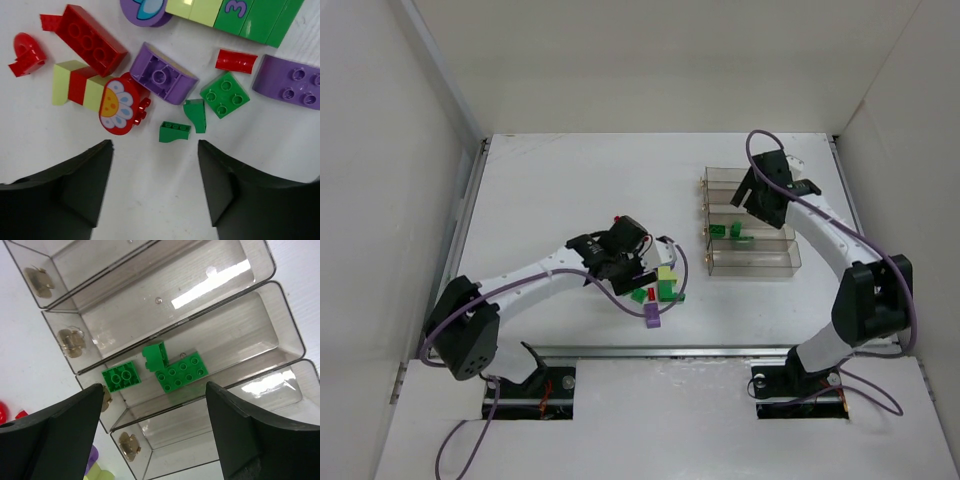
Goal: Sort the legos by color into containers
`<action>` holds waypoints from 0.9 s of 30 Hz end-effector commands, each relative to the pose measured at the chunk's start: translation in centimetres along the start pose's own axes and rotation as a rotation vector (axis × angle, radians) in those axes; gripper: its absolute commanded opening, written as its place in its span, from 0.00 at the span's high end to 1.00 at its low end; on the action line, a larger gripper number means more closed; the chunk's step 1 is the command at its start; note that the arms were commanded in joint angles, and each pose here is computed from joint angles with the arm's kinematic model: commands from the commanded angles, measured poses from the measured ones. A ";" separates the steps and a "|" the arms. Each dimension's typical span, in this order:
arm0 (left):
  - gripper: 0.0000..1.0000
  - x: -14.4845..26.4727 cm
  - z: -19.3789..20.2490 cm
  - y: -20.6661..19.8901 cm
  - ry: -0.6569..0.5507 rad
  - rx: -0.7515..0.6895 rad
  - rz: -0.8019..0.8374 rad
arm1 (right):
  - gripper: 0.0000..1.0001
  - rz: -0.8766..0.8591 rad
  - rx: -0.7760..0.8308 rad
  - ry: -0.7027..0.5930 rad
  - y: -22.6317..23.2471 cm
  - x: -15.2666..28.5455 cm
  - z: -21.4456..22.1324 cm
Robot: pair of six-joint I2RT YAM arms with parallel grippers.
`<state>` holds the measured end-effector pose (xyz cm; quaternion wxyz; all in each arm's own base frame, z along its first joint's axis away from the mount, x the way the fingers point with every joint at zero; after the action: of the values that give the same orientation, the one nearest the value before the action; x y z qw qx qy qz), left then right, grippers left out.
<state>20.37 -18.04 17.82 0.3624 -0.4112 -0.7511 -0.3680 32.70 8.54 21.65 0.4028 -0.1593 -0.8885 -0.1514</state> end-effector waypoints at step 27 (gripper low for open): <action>0.55 -5.3 4.0 -1.8 0.110 -0.446 0.115 | 0.12 -0.080 0.075 -0.091 -0.3 2.6 0.5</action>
<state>20.28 -16.73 11.42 0.3257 -0.4777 -0.6273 -0.5218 30.48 8.56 22.27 0.3878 -0.1307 -0.9044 -0.1207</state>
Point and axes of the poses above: each gripper's point midway between its finger pads, its own x axis back along the fingers, its own y axis along the line the jaws close on, z = x × y, the point moved 10 cm from there along x, back along the fingers, and after that the axes turned 5 degrees about x, right-handed, at the moved point
